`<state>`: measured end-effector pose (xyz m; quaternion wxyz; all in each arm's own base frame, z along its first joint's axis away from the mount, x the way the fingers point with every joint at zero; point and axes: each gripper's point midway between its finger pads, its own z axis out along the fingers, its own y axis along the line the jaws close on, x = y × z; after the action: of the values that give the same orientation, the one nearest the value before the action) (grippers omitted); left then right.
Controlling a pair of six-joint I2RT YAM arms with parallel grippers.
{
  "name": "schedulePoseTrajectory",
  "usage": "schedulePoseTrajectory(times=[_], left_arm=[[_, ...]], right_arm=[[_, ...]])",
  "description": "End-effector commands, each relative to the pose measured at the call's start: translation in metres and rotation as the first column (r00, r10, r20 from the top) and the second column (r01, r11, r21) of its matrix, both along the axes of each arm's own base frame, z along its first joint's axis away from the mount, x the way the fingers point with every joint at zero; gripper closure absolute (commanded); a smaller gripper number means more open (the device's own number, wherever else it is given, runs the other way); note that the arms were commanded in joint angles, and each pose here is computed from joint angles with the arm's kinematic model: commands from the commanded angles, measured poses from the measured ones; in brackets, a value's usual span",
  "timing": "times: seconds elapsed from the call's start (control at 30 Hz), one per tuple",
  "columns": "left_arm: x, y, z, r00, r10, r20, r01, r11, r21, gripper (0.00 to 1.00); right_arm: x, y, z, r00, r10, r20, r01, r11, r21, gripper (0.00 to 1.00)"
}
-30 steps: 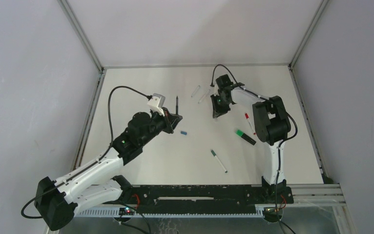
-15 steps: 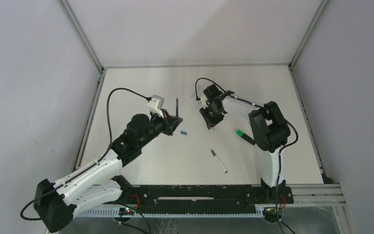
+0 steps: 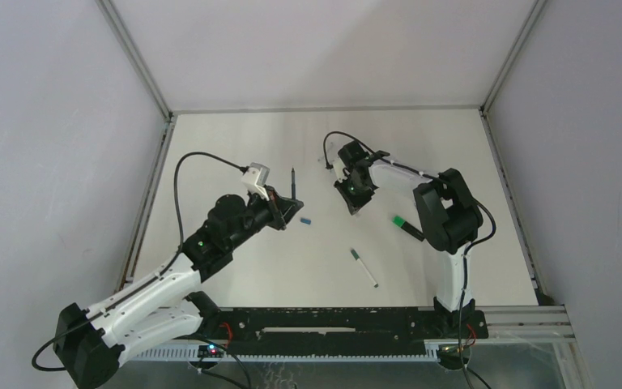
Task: Insert the pens into the pen caps
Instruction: Insert the pen cap onto the pen.
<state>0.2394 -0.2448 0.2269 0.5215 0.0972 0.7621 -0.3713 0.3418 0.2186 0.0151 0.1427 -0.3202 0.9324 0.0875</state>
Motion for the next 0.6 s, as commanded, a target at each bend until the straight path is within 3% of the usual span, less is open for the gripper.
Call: schedulePoseTrajectory(times=[0.0,0.13,0.3,0.43,0.57], left_arm=[[-0.004,-0.003,0.007,1.0,-0.021,0.004,0.021,0.999,-0.045,1.0],[-0.006,-0.006,0.007,0.999,-0.039,-0.006,0.038,0.998,-0.058,1.0],[-0.011,-0.016,0.011,0.995,-0.095,-0.001,0.095,0.992,-0.089,1.0],[-0.015,-0.028,0.018,0.987,-0.157,0.014,0.158,0.98,-0.123,1.0],[-0.021,-0.042,0.036,0.972,-0.225,0.06,0.232,0.958,-0.165,1.0]], right_arm=[[-0.024,-0.019,-0.019,0.995,0.012,-0.101,-0.02,0.996,-0.082,0.79],[-0.02,-0.017,-0.011,0.996,0.008,-0.09,-0.012,0.999,-0.042,0.97],[-0.008,-0.011,0.037,0.998,0.007,-0.06,0.004,0.984,0.177,1.0],[0.002,-0.014,0.096,0.999,-0.007,-0.039,0.022,0.92,0.392,1.0],[0.009,-0.022,0.167,0.998,-0.052,-0.044,0.068,0.795,0.602,1.0]])
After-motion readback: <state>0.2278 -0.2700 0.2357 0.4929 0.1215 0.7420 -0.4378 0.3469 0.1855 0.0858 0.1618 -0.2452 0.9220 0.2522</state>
